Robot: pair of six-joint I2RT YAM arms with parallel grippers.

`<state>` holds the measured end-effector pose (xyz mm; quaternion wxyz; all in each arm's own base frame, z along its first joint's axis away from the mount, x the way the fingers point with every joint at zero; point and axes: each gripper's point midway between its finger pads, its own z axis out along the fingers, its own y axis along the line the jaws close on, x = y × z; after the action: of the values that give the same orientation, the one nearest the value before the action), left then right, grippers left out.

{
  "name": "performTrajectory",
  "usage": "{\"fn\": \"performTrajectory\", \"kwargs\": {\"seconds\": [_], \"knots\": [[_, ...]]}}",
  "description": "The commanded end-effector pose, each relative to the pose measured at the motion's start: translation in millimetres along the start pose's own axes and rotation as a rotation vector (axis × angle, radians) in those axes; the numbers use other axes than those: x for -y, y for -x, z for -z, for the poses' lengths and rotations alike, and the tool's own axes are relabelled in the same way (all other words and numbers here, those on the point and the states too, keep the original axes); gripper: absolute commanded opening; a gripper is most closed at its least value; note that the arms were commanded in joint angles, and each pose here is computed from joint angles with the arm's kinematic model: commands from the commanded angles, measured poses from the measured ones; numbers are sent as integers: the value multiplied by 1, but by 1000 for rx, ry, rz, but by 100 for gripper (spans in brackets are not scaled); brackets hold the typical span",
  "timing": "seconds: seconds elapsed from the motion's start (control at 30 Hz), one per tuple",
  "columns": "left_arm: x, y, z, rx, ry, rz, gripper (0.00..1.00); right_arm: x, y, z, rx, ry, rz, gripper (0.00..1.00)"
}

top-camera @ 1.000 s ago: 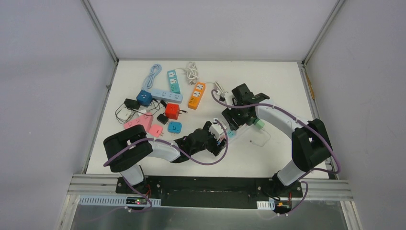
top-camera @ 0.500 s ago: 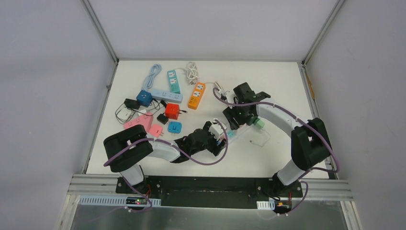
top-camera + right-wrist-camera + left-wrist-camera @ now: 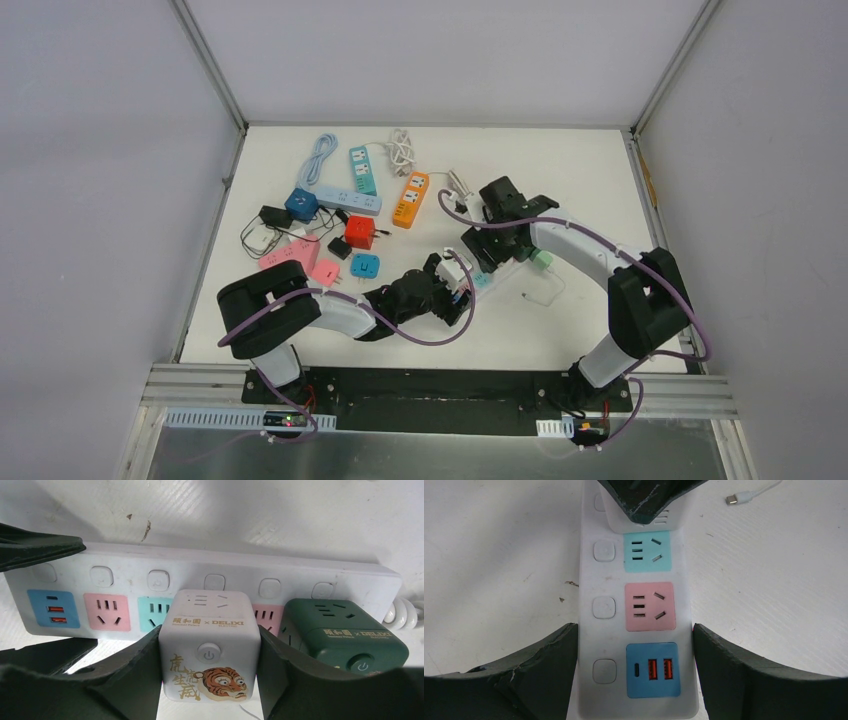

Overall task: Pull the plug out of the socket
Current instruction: Remove the plug from the socket.

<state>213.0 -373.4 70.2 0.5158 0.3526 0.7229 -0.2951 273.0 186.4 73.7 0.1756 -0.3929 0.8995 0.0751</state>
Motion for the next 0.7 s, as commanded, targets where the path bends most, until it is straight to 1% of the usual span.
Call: {"fn": "performTrajectory", "kwargs": {"seconds": [0.0, 0.13, 0.33, 0.43, 0.47, 0.53, 0.67], "knots": [[9, -31, 0, -93, -49, 42, 0, -12, -8, -7, -30, -25, 50, 0], [9, -33, -1, -99, -50, 43, 0, -24, -8, -2, -33, 50, 40, 0], [8, -35, -1, -103, -49, 47, 0, -47, -9, 12, -25, 312, -54, 0], [8, -34, 0, -102, -49, 47, 0, -56, -8, 17, -19, 396, -89, 0], [8, -34, 0, -101, -49, 48, 0, -58, -8, 17, -18, 404, -92, 0], [9, -34, 0, -100, -50, 49, 0, -53, -8, 14, -15, 367, -91, 0], [9, -33, 0, -96, -50, 53, 0, -30, -9, 4, -3, 186, -49, 0]]}}
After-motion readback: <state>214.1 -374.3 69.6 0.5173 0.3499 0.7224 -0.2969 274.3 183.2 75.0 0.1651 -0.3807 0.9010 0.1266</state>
